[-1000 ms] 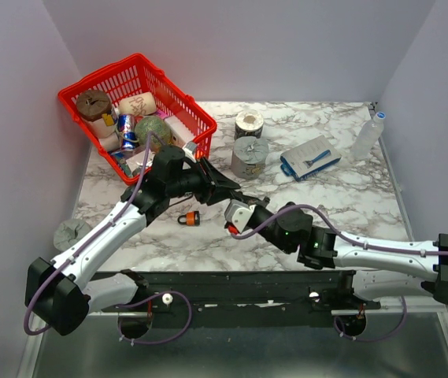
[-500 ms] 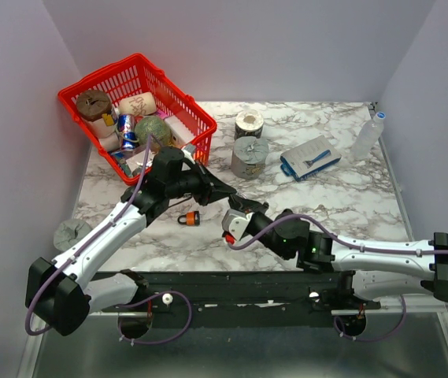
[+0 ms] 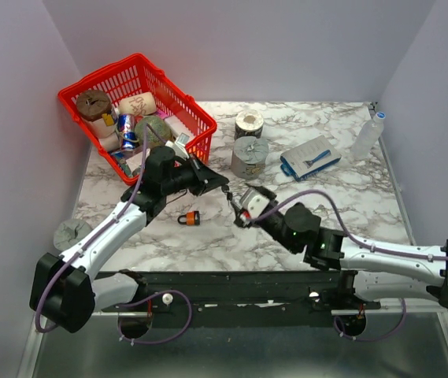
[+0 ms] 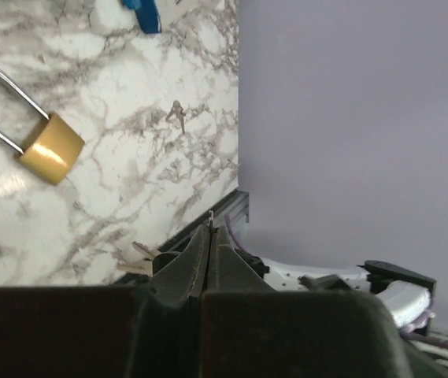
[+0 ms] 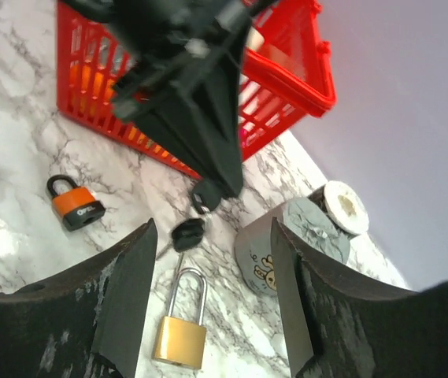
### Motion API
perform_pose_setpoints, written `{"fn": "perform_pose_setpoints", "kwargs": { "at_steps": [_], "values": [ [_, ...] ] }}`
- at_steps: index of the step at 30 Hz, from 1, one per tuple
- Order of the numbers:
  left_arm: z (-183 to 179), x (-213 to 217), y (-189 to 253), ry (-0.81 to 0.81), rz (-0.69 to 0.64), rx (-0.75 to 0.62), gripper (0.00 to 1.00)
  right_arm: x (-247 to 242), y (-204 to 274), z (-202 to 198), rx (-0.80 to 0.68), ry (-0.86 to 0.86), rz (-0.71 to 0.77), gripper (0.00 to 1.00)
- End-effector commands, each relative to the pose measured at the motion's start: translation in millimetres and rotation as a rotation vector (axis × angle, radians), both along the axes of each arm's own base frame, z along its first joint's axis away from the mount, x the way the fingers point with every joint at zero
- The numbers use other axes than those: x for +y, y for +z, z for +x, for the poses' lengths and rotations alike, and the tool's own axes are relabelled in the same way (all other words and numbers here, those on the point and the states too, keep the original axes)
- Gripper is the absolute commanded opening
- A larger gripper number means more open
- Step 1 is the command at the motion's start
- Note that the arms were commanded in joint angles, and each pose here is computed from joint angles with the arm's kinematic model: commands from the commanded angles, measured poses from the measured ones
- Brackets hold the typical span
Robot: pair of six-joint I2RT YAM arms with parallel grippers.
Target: Unlock with the key
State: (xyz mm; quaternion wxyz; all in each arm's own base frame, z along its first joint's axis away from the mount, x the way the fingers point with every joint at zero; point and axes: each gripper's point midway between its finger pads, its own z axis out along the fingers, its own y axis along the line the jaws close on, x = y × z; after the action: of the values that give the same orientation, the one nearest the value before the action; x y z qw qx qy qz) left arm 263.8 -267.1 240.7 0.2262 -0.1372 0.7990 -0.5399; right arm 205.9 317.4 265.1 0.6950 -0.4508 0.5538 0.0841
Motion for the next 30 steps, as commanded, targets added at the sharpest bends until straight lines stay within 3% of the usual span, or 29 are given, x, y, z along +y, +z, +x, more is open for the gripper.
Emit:
{"fn": "perform_pose_setpoints", "kwargs": {
  "at_steps": [1,3,4,6,9,14,17,22,30],
  "values": [
    [11,7,33,-0.043,0.038,-0.408,0.00,-15,11,17,0.276,0.015,0.261,0.69],
    [12,12,38,-0.047,0.082,-0.596,0.00,-27,7,31,0.412,0.017,0.358,0.69],
    [7,16,48,-0.037,0.082,-0.670,0.00,-18,10,20,0.474,0.120,0.379,0.69],
    [1,19,63,-0.034,0.071,-0.823,0.00,-21,19,25,0.563,0.154,0.467,0.69],
    [-16,24,68,-0.040,0.024,-0.952,0.00,-7,32,10,0.675,0.311,0.513,0.69],
    [-26,23,72,-0.069,0.013,-0.987,0.00,18,49,-20,0.777,0.584,0.519,0.63],
    [-30,24,77,-0.071,-0.007,-0.999,0.00,25,51,-22,0.800,0.634,0.527,0.57],
    [-37,25,79,-0.081,-0.025,-1.017,0.00,33,35,-17,0.843,0.632,0.513,0.51],
    [-40,23,81,-0.096,-0.043,-1.019,0.00,27,36,-5,0.797,0.553,0.561,0.47]
  ]
}}
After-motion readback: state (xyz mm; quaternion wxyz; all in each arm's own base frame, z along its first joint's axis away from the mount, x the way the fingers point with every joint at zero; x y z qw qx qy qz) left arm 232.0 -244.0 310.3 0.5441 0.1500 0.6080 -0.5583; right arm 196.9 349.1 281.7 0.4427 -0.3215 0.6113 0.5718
